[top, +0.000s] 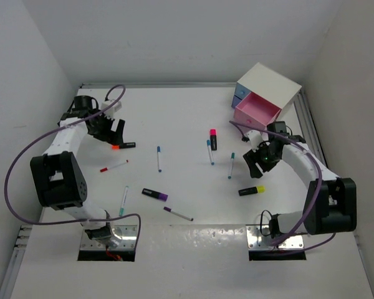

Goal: Sort the stationery into containers
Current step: Pick up the pen from the center of the board.

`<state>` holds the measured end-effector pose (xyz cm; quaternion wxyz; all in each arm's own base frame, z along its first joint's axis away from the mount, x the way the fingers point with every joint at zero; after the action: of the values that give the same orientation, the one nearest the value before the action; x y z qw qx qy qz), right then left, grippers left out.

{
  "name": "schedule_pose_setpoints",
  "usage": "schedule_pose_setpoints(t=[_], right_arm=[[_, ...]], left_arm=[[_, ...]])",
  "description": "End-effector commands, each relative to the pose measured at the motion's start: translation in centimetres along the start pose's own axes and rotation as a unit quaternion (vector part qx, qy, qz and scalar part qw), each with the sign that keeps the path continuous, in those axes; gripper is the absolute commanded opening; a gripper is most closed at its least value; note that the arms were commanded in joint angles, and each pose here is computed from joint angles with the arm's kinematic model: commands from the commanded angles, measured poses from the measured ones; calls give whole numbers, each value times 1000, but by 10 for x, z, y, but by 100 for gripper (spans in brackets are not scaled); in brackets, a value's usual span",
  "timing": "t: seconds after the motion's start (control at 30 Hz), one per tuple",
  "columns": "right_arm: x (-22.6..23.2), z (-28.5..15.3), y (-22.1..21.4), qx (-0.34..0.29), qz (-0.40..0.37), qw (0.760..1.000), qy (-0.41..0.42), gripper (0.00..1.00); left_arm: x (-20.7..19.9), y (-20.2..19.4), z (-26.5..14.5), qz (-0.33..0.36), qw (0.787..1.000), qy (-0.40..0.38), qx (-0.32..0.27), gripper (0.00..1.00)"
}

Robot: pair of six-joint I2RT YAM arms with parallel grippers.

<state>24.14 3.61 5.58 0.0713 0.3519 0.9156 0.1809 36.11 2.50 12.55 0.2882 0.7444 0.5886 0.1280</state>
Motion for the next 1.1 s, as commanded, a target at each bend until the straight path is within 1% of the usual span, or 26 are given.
schedule_pose_setpoints(t=[0.0, 0.2, 0.37, 0.5, 0.7, 0.8, 0.97, 1.07], right_arm=[[6, -3, -5, -22, -102, 994, 28, 66], [27, -3, -9, -34, -174, 980, 88, 64], [38, 2, -19, -22, -221, 968, 113, 65], [47, 11, -30, -5, -260, 956, 132, 67], [49, 25, -36, 14, -293, 946, 139, 70], [43, 39, -36, 21, -311, 943, 114, 70], [40, 50, -37, 34, -333, 938, 97, 67], [40, 56, -40, 40, -352, 931, 87, 62]], left_arm=[[0, 20, -3, 20, 1000, 3, -15, 100], [-19, 17, -8, 32, 999, -30, -21, 100], [-34, 10, -16, 40, 997, -58, -29, 100], [-40, 14, -23, 39, 996, -65, -43, 100], [-43, 20, -28, 39, 996, -68, -53, 100], [-43, 21, -29, 36, 995, -68, -56, 100], [-45, 19, -27, 33, 995, -74, -56, 100], [-45, 19, -26, 34, 995, -73, -56, 100]])
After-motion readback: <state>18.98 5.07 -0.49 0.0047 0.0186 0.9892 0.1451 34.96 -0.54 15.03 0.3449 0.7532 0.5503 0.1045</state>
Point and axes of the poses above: each gripper's point midway between its finger pads, its own z axis out along the fingers, its own x axis along the line the jaws close on, y = z × x, the point moved 1 cm from there along -z, back along the fingers, and after that the axes turned 11 degrees about -z, right-handed, at the moved point
